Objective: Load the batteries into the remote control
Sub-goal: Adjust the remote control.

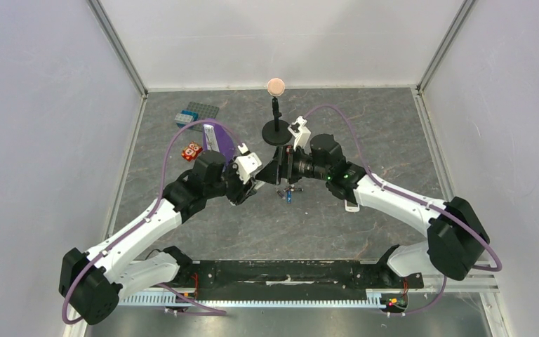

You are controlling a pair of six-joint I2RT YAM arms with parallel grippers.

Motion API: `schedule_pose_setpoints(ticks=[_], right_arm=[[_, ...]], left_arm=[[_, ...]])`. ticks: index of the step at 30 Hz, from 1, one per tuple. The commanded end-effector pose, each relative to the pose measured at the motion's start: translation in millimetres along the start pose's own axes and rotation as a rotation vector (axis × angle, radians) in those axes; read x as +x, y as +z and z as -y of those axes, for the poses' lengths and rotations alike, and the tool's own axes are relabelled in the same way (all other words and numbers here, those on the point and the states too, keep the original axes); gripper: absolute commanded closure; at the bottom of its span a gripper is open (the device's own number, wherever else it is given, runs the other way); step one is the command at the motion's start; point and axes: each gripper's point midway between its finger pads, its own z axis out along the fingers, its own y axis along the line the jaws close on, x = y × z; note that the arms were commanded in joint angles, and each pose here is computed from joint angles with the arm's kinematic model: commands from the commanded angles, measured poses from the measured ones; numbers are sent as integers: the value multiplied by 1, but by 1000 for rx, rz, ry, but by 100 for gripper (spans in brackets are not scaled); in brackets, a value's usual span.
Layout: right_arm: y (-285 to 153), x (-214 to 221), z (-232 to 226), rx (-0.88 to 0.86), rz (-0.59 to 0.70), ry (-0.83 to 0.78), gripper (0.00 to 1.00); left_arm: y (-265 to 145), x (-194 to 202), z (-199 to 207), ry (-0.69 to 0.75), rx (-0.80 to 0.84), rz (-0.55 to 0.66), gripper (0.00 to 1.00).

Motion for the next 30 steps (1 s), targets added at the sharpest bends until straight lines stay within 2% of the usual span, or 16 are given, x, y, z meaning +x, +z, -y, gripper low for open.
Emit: schedule_pose_setpoints(ticks=[1, 11, 14, 16, 17, 19, 22, 30], right_arm=[[10, -8, -8, 0, 9, 42, 21], [29, 1, -5, 2, -23, 89, 42], [32, 5, -7, -9, -44, 111, 59], [33, 7, -9, -20, -53, 127, 82], [32, 7, -11, -28, -60, 138, 91], [30, 6, -16, -40, -61, 157, 100], [26, 4, -18, -27, -55, 197, 100], [23, -3, -4, 69, 3, 502, 100]], left_arm=[[-6, -40, 1, 110, 32, 126, 92], [-10, -47, 8, 125, 60, 153, 92], [-11, -50, 5, 117, 46, 157, 89], [-11, -52, 3, 90, 24, 166, 79], [-12, -54, 2, 84, 18, 177, 66], [-15, -58, -2, 64, -11, 200, 45], [-22, -61, -7, 88, -49, 217, 25], [-34, -53, -11, 353, -83, 228, 22]])
